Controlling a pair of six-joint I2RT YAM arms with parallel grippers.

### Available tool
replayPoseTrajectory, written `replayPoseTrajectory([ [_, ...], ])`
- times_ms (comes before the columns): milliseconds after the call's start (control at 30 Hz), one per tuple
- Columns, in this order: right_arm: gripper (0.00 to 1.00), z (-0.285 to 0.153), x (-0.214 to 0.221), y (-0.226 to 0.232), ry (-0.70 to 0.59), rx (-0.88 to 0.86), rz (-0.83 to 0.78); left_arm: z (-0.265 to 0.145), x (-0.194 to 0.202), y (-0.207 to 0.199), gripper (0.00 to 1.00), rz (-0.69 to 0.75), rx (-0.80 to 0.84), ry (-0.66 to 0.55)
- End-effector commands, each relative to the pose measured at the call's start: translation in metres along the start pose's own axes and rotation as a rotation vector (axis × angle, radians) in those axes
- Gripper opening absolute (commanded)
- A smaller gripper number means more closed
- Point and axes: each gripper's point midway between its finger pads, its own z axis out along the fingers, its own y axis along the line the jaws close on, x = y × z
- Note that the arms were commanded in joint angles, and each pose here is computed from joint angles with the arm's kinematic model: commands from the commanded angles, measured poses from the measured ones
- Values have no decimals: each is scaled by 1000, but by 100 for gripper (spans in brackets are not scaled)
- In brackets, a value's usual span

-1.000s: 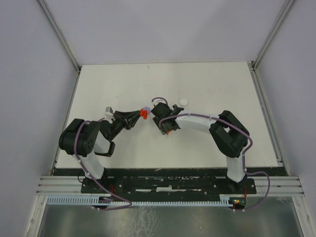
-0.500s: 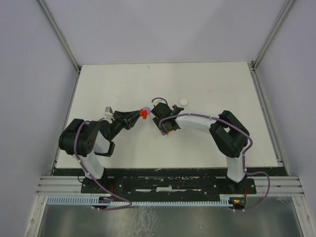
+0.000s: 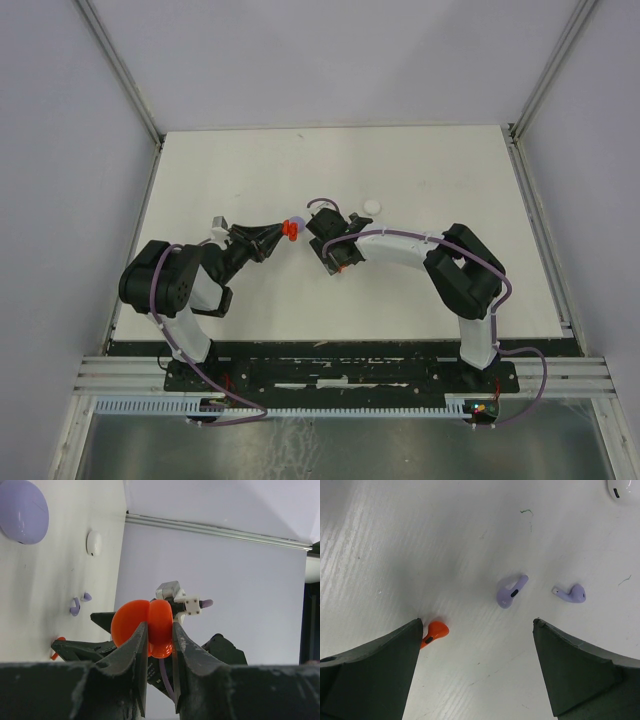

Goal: Insert the wireless bluetooth earbuds into the charging case
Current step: Move the earbud to the center of the board.

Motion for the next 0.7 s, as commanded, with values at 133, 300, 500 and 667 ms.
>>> replayPoseTrajectory([
  [133,100,-9,-2,-2,-5,-4,-13,-5,9,-42,3,96,176,41],
  [300,100,-11,0,-3,-6,-5,-12,-4,8,-42,3,98,177,40],
  [500,98,-15,-3,-1,-18,-25,-2,-4,8,-40,3,95,172,41],
  [667,93,-14,-3,10,-23,-81,23,-4,7,-41,3,97,174,39],
])
